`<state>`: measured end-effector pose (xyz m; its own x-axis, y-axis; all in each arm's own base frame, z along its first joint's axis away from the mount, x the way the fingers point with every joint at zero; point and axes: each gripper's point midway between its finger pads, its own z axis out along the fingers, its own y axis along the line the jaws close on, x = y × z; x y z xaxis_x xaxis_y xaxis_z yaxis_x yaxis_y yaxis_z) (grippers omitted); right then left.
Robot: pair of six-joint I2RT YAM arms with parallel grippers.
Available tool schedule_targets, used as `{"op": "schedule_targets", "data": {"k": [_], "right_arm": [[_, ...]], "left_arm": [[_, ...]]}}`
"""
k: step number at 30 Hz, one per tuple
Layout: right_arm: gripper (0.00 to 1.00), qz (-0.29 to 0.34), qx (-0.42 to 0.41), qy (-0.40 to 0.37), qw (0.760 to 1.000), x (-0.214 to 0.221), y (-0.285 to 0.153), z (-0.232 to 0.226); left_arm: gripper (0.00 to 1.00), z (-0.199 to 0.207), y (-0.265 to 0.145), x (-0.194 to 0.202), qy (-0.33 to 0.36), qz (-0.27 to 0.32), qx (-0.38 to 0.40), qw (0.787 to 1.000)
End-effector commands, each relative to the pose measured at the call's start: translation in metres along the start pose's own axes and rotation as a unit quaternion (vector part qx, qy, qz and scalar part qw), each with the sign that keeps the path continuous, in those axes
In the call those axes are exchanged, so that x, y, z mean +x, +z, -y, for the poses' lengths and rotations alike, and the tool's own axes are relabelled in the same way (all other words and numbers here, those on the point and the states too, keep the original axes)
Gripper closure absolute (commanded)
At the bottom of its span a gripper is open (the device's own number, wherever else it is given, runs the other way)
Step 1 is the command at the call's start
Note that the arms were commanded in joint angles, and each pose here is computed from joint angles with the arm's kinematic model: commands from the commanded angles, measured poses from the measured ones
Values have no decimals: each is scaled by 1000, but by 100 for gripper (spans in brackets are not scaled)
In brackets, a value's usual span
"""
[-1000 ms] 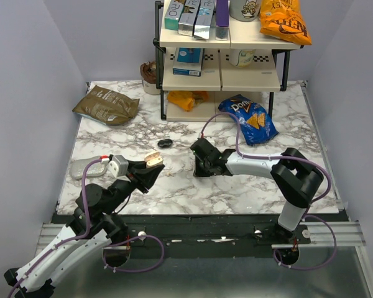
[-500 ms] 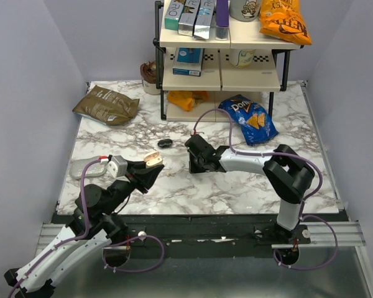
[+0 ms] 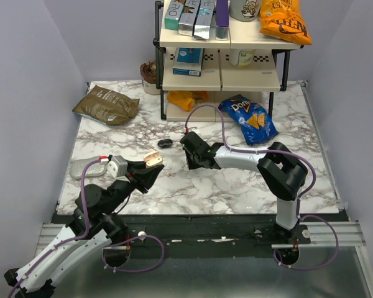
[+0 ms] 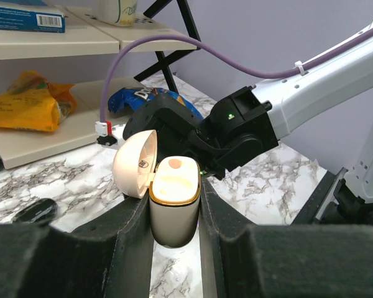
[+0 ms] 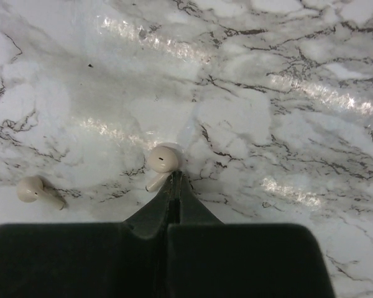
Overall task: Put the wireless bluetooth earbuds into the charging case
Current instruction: Adjust the earbud at the center of the board.
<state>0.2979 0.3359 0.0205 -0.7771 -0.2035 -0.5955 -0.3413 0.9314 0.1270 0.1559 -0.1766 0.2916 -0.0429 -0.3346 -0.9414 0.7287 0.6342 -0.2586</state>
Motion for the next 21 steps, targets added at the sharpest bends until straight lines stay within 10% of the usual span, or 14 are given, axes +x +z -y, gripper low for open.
{"op": "schedule_targets", "data": {"k": [1, 21], "right_arm": [[99, -27, 91, -90, 991, 17, 15, 47], [96, -21, 49, -107, 993, 11, 9, 36]], "left_arm": [[100, -3, 1, -3, 2, 4, -9, 1000], [100, -3, 2, -3, 5, 4, -9, 1000]]}}
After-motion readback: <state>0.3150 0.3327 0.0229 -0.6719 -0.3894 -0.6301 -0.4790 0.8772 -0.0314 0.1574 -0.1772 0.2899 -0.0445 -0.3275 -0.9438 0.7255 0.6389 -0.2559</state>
